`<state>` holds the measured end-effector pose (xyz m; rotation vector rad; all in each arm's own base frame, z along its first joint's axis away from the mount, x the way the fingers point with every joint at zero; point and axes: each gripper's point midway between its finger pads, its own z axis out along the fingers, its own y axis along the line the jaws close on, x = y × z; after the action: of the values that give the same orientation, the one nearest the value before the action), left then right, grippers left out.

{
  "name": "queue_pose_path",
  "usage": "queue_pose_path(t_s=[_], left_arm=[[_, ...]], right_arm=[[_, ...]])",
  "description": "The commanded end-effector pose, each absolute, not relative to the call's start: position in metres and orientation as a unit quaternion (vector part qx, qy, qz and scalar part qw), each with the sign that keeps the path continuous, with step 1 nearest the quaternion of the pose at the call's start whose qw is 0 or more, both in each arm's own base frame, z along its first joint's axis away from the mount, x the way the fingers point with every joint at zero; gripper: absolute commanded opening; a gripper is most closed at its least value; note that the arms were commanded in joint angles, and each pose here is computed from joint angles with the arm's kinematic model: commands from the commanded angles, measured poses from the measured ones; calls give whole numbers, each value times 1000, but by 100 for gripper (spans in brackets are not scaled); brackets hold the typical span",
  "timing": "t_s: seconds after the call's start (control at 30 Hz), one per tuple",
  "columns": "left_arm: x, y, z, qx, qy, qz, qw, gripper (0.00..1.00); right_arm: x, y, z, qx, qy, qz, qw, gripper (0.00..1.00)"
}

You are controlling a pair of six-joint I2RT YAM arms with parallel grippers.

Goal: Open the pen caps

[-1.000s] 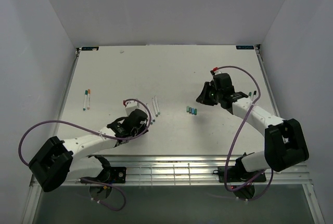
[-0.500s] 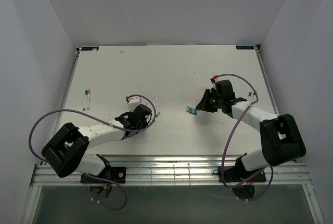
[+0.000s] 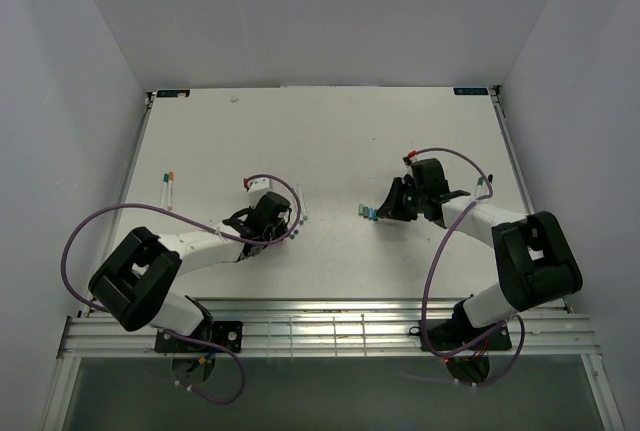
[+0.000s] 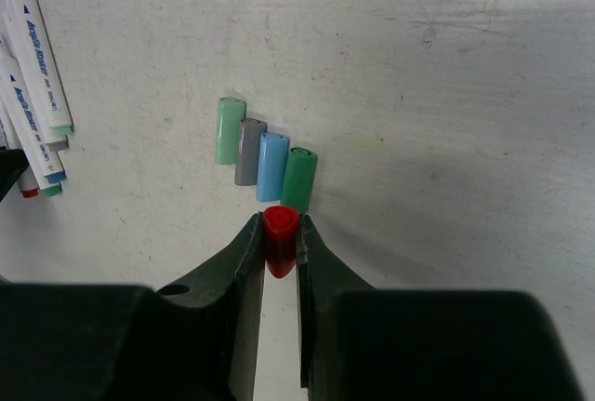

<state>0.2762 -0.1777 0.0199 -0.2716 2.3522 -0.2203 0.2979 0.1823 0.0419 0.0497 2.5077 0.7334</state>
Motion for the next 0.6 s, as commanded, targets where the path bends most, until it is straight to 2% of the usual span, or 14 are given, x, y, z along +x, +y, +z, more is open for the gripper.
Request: queue_pose_path(t_s=[0.0, 0.33, 0.57], left_arm=[[270, -180, 10, -97, 928, -90, 349, 40], [268, -179, 9, -100, 929, -93, 343, 55], [267, -175, 14, -104, 930, -89, 341, 67]], right_arm=[[303, 180, 39, 22, 925, 267, 270, 14], [298, 177, 31, 26, 929, 260, 263, 17], [298, 178, 25, 26, 931, 260, 257, 25]])
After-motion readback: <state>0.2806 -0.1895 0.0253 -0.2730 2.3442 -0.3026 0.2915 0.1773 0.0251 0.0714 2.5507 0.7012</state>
